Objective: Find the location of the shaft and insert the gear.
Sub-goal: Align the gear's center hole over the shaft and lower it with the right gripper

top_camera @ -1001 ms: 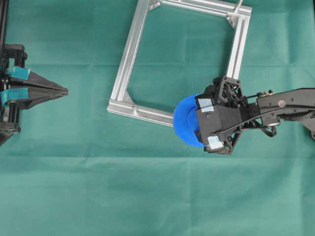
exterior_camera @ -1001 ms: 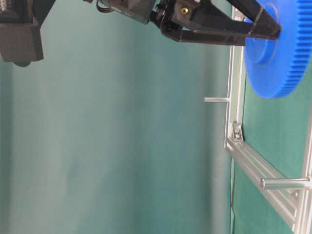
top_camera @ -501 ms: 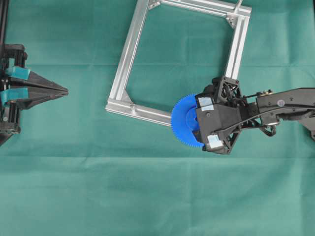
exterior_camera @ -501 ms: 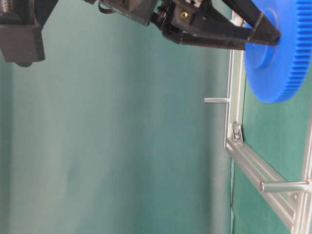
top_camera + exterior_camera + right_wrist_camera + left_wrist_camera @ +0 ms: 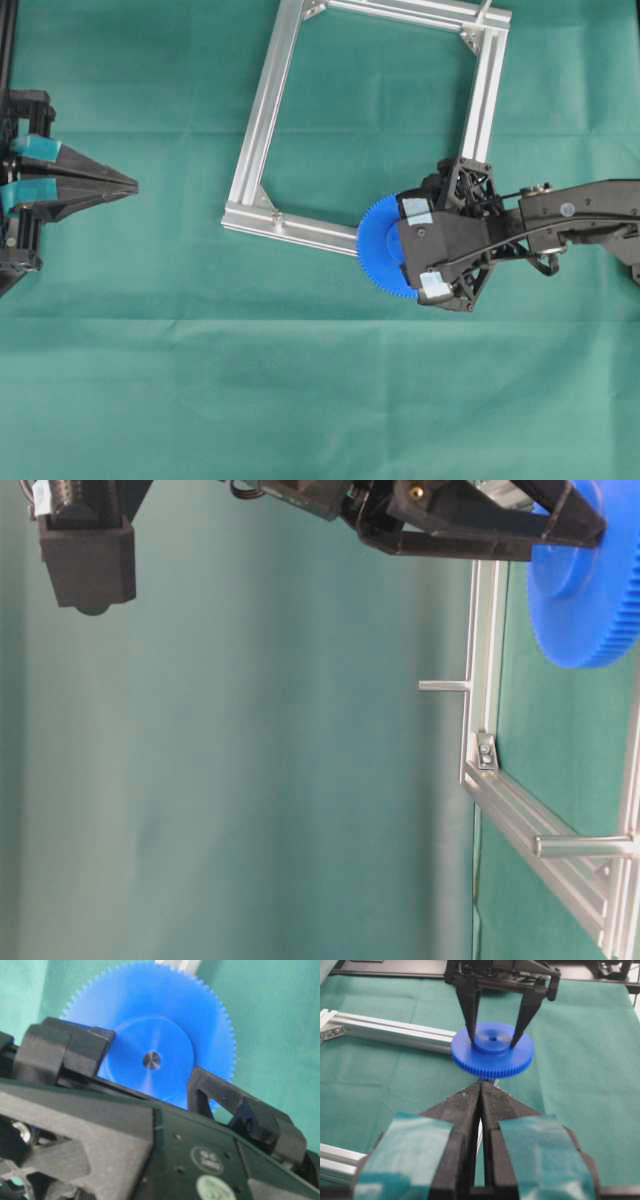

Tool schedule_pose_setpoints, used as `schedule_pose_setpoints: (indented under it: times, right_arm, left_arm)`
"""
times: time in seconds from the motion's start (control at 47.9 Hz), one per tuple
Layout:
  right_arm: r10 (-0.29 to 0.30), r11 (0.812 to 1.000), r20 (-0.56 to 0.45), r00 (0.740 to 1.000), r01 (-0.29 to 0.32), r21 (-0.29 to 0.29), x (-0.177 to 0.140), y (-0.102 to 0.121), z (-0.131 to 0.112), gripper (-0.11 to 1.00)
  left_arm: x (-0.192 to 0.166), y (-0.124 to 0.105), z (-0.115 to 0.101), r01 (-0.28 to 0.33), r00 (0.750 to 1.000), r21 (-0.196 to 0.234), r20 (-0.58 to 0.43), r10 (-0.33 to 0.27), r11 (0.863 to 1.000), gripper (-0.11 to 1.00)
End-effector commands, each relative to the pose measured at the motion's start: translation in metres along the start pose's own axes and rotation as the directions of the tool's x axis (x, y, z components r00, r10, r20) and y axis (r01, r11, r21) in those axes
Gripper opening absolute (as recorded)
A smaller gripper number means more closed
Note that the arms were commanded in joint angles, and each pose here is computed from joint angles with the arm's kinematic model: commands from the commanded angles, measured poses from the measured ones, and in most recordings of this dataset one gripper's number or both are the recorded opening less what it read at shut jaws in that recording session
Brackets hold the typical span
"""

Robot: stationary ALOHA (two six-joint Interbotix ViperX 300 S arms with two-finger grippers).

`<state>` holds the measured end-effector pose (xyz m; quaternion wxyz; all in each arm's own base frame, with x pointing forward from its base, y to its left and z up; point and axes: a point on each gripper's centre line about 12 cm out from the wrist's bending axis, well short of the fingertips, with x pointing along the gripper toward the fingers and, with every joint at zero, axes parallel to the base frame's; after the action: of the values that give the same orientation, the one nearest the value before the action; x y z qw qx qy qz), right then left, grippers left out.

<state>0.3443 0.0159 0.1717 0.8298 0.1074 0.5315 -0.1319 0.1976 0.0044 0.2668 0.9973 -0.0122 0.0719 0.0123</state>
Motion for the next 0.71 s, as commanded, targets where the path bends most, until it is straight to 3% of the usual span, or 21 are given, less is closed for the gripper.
schedule_pose_setpoints:
  times: [0.0, 0.688]
  right_arm:
    - [0.010, 1.000, 0.035, 0.999, -0.010, 0.007, -0.011, -0.002, 0.007, 0.70]
    - [0.036, 0.999, 0.050, 0.998, -0.036, -0.004, 0.003, 0.006, 0.008, 0.70]
  left_arm:
    - [0.001, 0.000, 0.013, -0.002, 0.999, -0.004, 0.032, 0.003, 1.000, 0.01]
    - [0.001, 0.000, 0.013, -0.002, 1.000, -0.004, 0.031, 0.003, 1.000, 0.01]
